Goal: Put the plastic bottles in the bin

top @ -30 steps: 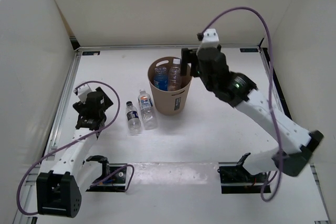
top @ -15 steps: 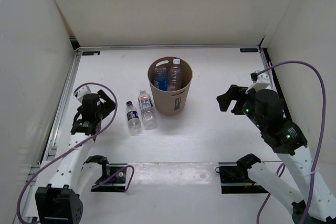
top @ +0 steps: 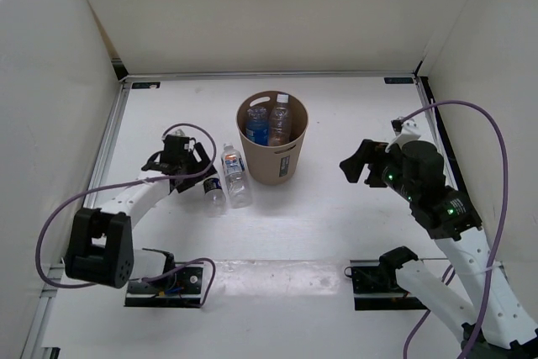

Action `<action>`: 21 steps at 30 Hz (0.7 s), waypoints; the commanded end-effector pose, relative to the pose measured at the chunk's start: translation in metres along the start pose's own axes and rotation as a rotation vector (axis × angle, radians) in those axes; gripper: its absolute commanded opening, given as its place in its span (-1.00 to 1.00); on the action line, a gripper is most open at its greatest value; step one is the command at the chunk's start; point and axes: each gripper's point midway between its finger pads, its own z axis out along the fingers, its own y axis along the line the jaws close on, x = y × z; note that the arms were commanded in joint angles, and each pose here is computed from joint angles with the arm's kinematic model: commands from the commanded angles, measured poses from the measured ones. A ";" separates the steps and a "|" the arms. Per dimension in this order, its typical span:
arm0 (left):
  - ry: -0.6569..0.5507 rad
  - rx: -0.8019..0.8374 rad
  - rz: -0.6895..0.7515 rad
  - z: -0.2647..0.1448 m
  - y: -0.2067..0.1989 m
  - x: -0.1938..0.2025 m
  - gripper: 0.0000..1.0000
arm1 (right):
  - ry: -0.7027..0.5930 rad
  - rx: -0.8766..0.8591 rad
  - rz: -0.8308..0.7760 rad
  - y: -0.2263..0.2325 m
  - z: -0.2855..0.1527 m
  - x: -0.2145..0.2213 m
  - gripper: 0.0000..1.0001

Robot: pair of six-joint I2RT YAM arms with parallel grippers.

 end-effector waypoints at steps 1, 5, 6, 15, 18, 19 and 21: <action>0.013 0.082 0.017 0.009 -0.017 0.005 0.83 | -0.049 0.009 0.015 -0.001 0.000 -0.011 0.81; 0.084 0.078 0.045 0.029 -0.017 0.018 0.67 | -0.040 0.013 0.026 -0.004 0.001 -0.010 0.81; 0.082 0.088 0.045 0.030 -0.021 0.015 0.63 | -0.036 0.022 0.031 -0.007 0.003 -0.010 0.81; 0.058 0.098 0.086 0.010 -0.025 0.007 0.09 | -0.027 0.064 0.052 -0.021 0.007 -0.008 0.81; -0.026 0.127 0.115 -0.030 -0.037 -0.016 0.03 | -0.006 0.044 0.068 -0.021 0.009 -0.003 0.81; -0.078 0.144 0.118 -0.047 -0.044 -0.030 0.03 | -0.003 0.046 0.073 -0.023 0.010 -0.001 0.81; -0.177 0.129 0.144 -0.082 -0.046 -0.056 0.08 | -0.004 0.045 0.075 -0.026 0.012 -0.002 0.81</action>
